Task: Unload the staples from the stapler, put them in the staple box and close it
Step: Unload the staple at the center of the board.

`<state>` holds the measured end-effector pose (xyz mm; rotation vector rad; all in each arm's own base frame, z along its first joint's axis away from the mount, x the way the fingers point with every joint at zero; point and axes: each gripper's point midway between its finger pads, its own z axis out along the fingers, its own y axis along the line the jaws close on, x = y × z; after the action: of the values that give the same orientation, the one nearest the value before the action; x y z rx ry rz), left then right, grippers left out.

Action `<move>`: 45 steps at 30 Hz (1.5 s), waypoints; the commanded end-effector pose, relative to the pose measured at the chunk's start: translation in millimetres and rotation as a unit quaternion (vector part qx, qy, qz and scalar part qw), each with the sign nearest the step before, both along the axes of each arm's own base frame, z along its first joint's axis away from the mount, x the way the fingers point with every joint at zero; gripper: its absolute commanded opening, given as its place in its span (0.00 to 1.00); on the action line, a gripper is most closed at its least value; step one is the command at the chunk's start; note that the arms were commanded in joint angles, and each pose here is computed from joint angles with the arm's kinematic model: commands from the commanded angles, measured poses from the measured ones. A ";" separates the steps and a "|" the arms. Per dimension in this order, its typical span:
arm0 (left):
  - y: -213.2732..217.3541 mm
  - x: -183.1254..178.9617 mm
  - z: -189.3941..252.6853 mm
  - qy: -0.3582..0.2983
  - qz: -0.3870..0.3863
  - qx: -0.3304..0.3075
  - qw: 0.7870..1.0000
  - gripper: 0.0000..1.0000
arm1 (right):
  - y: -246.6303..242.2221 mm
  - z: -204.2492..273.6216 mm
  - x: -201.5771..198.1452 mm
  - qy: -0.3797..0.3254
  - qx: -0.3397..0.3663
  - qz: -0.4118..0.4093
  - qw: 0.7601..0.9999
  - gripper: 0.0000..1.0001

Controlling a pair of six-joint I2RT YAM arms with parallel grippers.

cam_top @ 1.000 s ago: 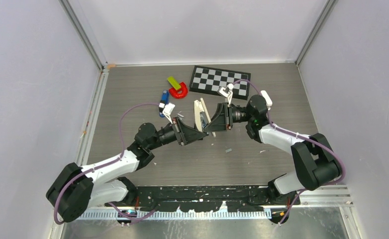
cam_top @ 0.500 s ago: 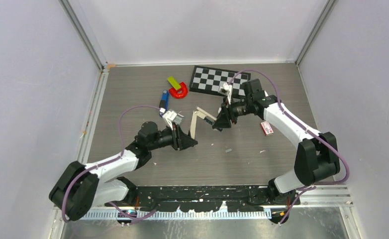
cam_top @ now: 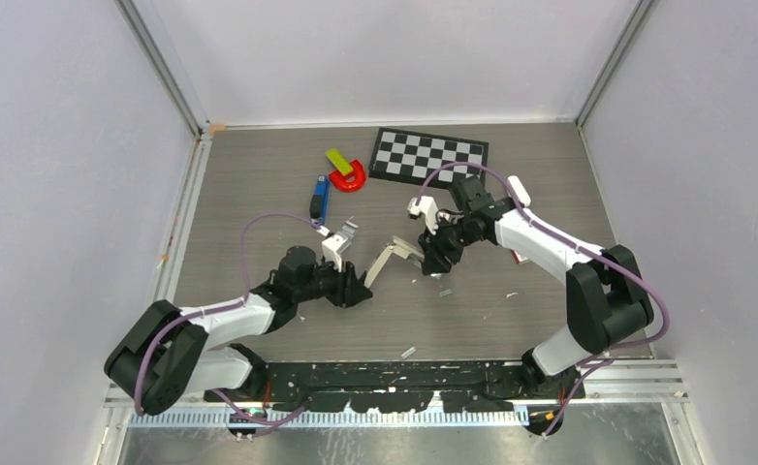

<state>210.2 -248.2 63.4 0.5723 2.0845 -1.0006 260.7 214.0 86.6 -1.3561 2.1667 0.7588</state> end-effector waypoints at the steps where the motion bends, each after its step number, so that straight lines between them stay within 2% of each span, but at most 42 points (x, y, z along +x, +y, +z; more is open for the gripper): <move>1: 7.1 19.5 25.5 -0.024 0.068 -0.040 0.997 0.00 | -12.9 7.3 5.8 0.005 -0.028 -0.031 0.999 0.01; 4: -8.2 12.4 57.0 -0.014 0.054 -0.128 0.990 0.00 | 13.3 31.5 -25.7 0.078 0.062 0.012 0.995 0.01; 5: -13.9 11.5 73.2 -0.018 0.047 -0.165 0.985 0.00 | 24.0 44.6 -38.6 0.107 0.106 0.032 0.988 0.01; 8: -23.1 6.9 102.8 -0.002 0.038 -0.240 0.970 0.00 | 40.2 68.5 -54.8 0.154 0.176 0.049 0.971 0.01; 12: -34.7 6.6 127.9 0.015 0.046 -0.295 0.954 0.00 | 54.9 83.3 -63.0 0.187 0.224 0.049 0.955 0.04; 16: -50.9 8.4 146.1 0.022 0.049 -0.329 0.943 0.00 | 65.2 94.5 -72.0 0.214 0.252 0.064 0.942 0.15; 18: -53.5 11.9 153.0 0.025 0.055 -0.348 0.936 0.00 | 66.7 98.6 -75.6 0.223 0.259 0.070 0.937 0.26; 22: -54.0 14.3 161.9 0.035 0.059 -0.376 0.924 0.00 | 65.3 105.9 -78.5 0.218 0.264 0.074 0.937 0.70; 24: -53.3 13.3 163.2 0.039 0.060 -0.381 0.922 0.00 | 64.0 109.6 -77.6 0.204 0.260 0.071 0.941 0.87; 26: -49.3 14.2 162.8 0.037 0.070 -0.383 0.920 0.00 | 60.4 112.5 -74.4 0.186 0.255 0.065 0.947 0.98; 27: -46.2 14.2 161.8 0.035 0.077 -0.383 0.920 0.00 | 57.1 114.7 -72.2 0.180 0.255 0.062 0.948 0.99; 32: -23.6 15.9 145.2 0.031 0.122 -0.343 0.931 0.00 | 33.1 114.5 -47.1 0.125 0.230 0.007 0.965 1.00; 37: 22.0 21.2 136.4 0.002 0.216 -0.257 0.942 0.00 | 10.7 118.9 -28.5 0.091 0.224 -0.039 0.970 1.00; 45: 108.8 28.6 131.6 -0.043 0.384 -0.113 0.915 0.00 | 4.8 120.3 -22.5 0.082 0.225 -0.056 0.969 1.00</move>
<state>228.1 -189.0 195.5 -0.2358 1.7734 -1.0348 234.4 219.8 190.4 -0.9363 2.0585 1.3083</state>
